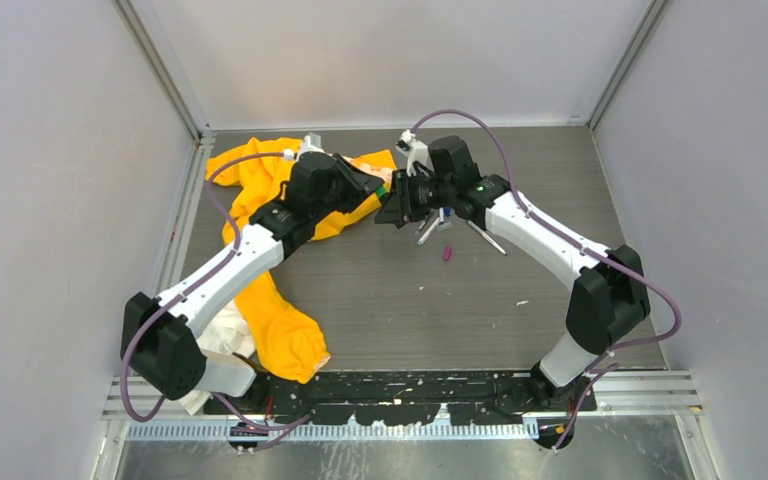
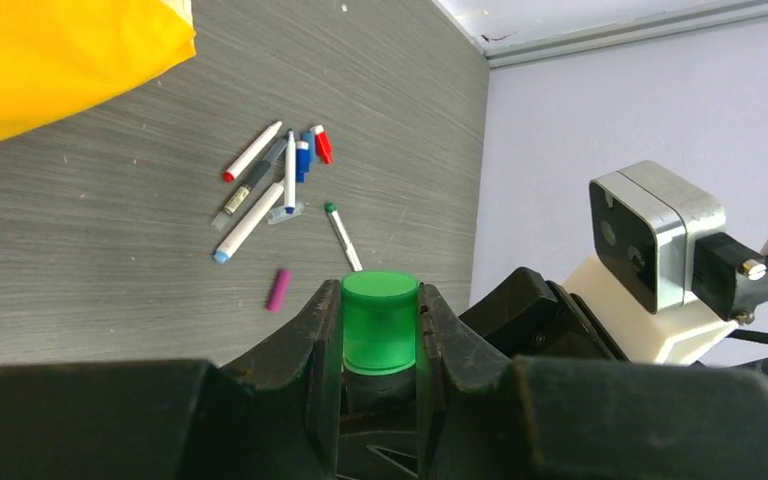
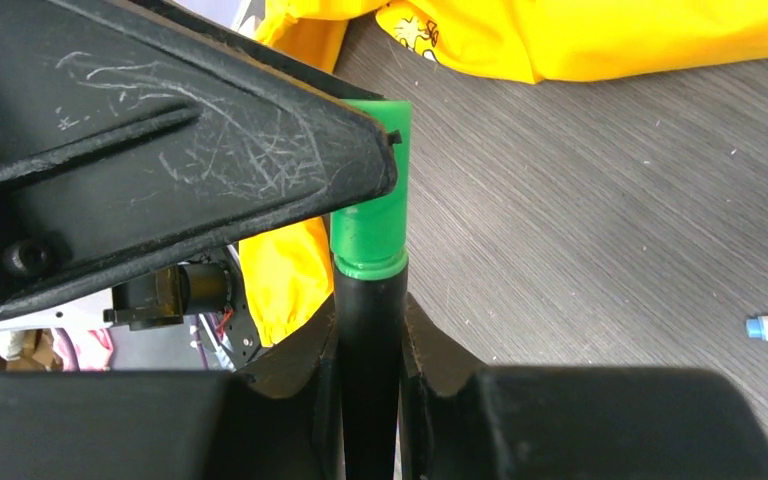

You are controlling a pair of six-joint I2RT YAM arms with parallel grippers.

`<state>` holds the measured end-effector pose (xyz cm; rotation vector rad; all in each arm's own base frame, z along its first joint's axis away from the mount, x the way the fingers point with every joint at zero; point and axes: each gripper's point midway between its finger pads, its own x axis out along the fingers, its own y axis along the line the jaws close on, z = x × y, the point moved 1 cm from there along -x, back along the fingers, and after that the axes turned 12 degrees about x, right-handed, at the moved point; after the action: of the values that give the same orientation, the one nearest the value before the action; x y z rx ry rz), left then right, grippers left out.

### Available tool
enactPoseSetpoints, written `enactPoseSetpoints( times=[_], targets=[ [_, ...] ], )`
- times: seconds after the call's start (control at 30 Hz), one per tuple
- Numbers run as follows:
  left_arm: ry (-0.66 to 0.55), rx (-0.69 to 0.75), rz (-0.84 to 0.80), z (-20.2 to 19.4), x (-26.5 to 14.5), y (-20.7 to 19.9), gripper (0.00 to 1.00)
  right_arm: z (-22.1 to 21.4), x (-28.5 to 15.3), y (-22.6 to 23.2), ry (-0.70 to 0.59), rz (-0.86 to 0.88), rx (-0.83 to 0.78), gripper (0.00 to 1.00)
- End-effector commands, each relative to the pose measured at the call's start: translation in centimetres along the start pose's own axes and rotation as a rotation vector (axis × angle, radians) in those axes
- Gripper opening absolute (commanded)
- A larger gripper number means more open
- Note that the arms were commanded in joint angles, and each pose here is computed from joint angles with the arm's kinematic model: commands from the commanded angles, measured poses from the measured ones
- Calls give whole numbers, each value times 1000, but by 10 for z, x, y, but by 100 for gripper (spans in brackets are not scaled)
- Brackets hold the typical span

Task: Insert the pens into the pen caps
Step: Insert the pen cap onto the pen.

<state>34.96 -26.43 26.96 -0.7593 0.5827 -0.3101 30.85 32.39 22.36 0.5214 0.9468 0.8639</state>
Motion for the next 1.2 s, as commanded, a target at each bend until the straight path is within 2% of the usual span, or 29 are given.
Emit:
enactPoseSetpoints(
  times=[0.0, 0.2, 0.47, 0.7, 1.07, 1.17],
  targets=[
    [-12, 91, -97, 6, -10, -37, 1, 37, -4, 35, -112, 112, -89, 1],
    [-53, 171, -193, 20, -25, -64, 1, 59, -16, 48, -172, 208, -241, 1],
    [-165, 253, -311, 49, -58, -102, 20, 96, -46, 85, -302, 382, -412, 1],
    [-205, 267, -354, 61, -79, -118, 38, 103, -55, 97, -334, 413, -438, 1],
    [-246, 295, -351, 70, -106, -117, 47, 97, -63, 101, -347, 450, -447, 1],
    [-295, 389, -376, 72, -122, -114, 60, 98, -73, 104, -360, 486, -464, 1]
  ],
)
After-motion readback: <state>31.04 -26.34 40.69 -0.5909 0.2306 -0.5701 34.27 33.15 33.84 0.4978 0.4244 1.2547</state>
